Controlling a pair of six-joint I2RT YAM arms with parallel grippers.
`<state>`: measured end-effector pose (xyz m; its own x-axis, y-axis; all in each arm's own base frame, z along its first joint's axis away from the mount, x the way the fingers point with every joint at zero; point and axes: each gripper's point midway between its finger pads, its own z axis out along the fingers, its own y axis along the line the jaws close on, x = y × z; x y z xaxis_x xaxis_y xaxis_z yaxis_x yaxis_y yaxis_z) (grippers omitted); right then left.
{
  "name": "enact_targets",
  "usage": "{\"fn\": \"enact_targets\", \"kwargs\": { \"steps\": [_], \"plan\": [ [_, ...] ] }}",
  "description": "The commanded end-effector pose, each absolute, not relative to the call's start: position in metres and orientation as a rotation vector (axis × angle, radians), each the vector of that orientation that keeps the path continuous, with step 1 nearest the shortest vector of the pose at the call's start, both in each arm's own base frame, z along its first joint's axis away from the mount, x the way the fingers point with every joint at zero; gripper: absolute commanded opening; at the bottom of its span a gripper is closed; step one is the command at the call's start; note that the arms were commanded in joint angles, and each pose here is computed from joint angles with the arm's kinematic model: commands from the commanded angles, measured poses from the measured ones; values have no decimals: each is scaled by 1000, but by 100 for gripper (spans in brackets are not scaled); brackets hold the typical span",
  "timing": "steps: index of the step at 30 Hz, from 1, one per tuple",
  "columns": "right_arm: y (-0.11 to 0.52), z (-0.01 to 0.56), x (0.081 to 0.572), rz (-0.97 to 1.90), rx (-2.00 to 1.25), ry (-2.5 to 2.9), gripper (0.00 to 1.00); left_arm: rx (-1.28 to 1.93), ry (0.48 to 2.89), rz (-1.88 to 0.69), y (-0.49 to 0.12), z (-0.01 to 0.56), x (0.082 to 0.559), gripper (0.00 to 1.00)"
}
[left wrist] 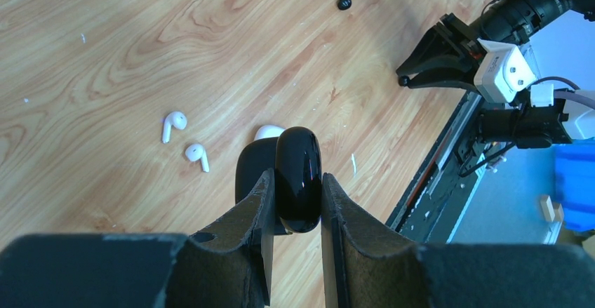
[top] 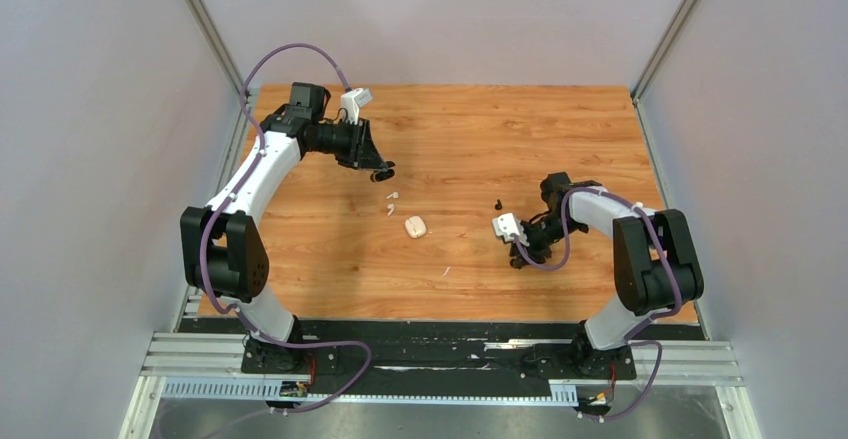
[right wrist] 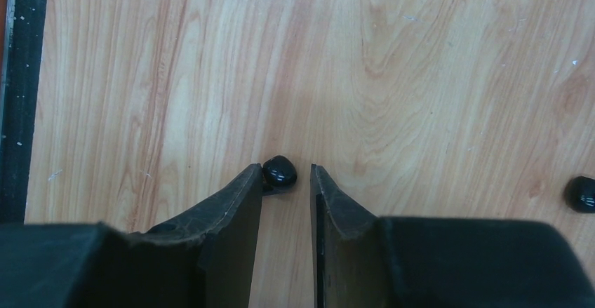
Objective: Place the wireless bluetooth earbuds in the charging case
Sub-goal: Pick up the earbud from the center of the board, then place the earbud in the charging case.
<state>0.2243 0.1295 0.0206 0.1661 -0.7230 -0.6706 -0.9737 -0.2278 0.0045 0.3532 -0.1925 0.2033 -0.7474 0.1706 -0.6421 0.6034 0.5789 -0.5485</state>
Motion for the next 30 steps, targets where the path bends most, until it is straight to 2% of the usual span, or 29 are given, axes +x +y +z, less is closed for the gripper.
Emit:
{"fn": "enact_targets", "kwargs": {
  "steps": [1, 13, 16, 18, 23, 27, 30],
  "plan": [
    [137, 19, 223, 811, -2014, 1582, 30, 645, 2210, -1048, -194, 221, 352, 0],
    [141, 30, 234, 770, -1976, 1625, 13, 626, 2224, -1049, -195, 220, 353, 0],
    [146, 61, 254, 641, -1913, 1564, 8, 636, 2227, -1019, -202, 220, 355, 0],
    [151, 90, 274, 494, -1852, 1497, 1, 633, 2230, -1001, -209, 221, 357, 0],
    [174, 189, 325, 118, -1570, 1183, 0, 591, 2220, -1014, -236, 227, 373, 0],
    [189, 246, 330, -63, -1345, 971, 0, 462, 2224, -1101, -259, 239, 391, 0],
    [206, 267, 323, -148, -1275, 861, 0, 485, 2197, -1178, -278, 247, 395, 0]
  ]
}}
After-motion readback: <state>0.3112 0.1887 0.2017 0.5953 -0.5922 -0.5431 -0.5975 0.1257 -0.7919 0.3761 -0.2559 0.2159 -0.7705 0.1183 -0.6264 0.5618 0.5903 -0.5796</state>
